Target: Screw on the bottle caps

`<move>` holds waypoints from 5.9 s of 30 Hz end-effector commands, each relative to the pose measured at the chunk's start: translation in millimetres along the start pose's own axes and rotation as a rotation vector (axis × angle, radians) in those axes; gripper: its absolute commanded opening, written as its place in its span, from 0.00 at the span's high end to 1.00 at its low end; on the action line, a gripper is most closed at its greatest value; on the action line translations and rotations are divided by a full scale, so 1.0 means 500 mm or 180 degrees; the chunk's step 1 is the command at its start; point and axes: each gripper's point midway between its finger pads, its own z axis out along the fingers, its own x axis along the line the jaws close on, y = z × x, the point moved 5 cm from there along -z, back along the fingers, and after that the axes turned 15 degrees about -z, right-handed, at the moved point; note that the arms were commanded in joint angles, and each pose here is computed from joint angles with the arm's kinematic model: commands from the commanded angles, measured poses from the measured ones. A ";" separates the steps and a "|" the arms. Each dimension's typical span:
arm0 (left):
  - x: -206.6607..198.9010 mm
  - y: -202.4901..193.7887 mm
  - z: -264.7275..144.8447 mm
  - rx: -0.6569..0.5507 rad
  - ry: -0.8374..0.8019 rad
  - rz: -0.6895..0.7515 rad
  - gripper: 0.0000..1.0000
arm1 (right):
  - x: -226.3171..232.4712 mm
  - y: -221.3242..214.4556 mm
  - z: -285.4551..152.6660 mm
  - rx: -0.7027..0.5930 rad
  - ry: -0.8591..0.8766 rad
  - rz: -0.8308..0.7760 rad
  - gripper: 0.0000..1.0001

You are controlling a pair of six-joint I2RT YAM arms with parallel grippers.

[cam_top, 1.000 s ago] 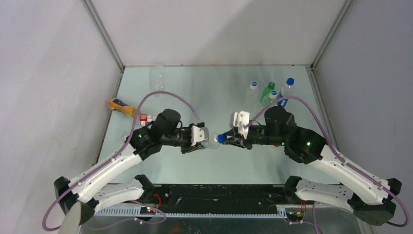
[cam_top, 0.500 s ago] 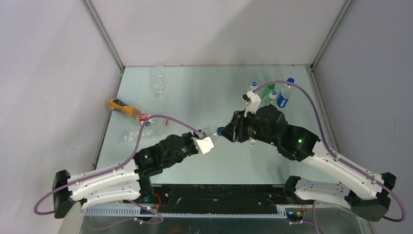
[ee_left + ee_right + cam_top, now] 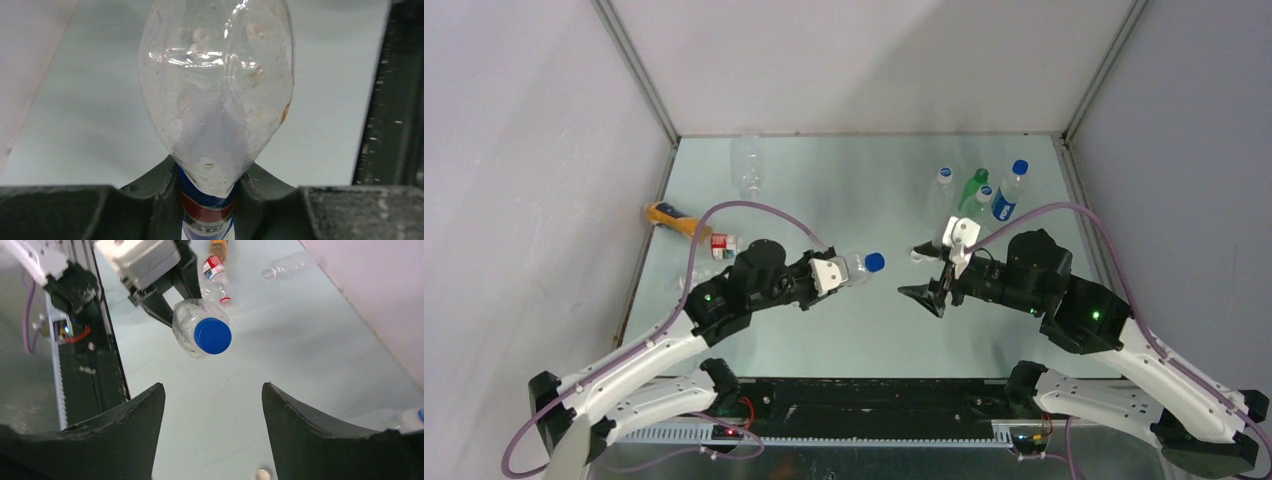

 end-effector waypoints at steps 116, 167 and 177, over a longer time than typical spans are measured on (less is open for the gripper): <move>-0.090 0.068 0.005 0.0023 -0.1597 -0.0018 0.83 | 0.052 0.005 0.035 -0.0354 0.1284 -0.1395 0.56; -0.079 0.104 0.065 -0.1280 0.0352 -0.1043 0.83 | -0.025 0.048 0.103 -0.0689 -0.0637 0.1366 0.42; -0.079 0.110 0.059 -0.1375 0.0346 -0.1100 0.68 | -0.010 0.018 0.109 -0.0436 -0.0617 0.1547 0.96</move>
